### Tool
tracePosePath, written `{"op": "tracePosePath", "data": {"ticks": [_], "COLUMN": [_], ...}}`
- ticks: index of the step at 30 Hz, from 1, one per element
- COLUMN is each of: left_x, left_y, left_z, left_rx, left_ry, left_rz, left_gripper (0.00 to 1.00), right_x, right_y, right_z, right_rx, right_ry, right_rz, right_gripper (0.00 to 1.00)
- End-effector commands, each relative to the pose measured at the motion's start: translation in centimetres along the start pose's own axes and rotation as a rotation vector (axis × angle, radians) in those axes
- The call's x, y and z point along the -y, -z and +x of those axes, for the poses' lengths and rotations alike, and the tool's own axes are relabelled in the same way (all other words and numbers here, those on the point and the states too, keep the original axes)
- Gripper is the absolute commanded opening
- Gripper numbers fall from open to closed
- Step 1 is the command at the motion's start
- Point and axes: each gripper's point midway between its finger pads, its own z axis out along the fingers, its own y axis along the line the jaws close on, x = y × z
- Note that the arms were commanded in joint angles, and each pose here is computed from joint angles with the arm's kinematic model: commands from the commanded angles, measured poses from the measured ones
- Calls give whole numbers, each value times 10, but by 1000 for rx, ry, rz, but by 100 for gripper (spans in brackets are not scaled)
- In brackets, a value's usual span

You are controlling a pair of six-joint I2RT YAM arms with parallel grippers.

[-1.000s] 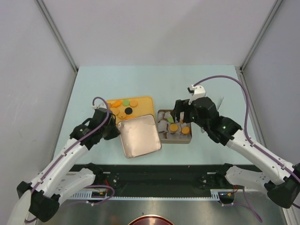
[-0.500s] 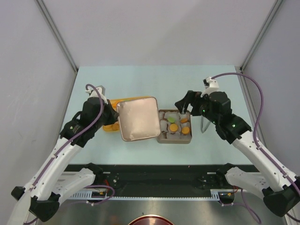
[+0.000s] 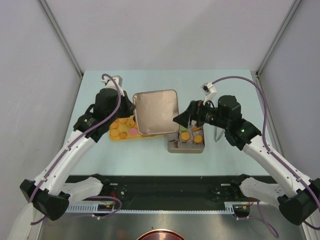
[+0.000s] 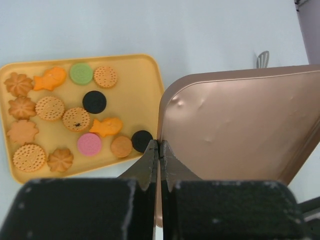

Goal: Pack the cookies

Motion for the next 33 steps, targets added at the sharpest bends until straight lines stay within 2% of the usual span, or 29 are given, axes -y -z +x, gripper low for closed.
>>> {"op": "tracePosePath", "data": {"ticks": [1,9,15,18,21,22,25,27,30,31,33], "left_x": [38,57,67,70,72,72,72,71,68,67,65], "left_y": [6,10,15,14,14,14,13,11,8,5,3], "left_z": [-27,-26,-25,-22,-20,-20,-21,-22,-24,-23,-25], "left_rx": [33,-2,-18,-33,-41,-38,-33,-29,-27,-33,-34], "left_ry": [-4,7,-3,-5,-11,-13,-15,-16,-9,-6,5], "left_rz": [153,244,299,321,334,337,334,331,314,310,307], "left_gripper": [0,0,0,0,0,1,2,7,13,15,18], "right_x": [-17,10,6,1,-3,-3,-4,-7,-10,-9,-11], "right_y": [-9,-24,-31,-37,-41,-41,-41,-38,-32,-31,-26], "right_z": [-4,-6,-14,-16,-21,-21,-21,-23,-26,-28,-30], "right_rx": [30,52,84,89,101,102,97,102,115,120,128], "right_ry": [109,143,190,189,177,175,166,171,174,178,182], "right_rz": [-63,56,26,-14,-50,-55,-66,-74,-76,-73,-74], "right_gripper": [97,96,96,91,77,67,50,45,34,27,22]}}
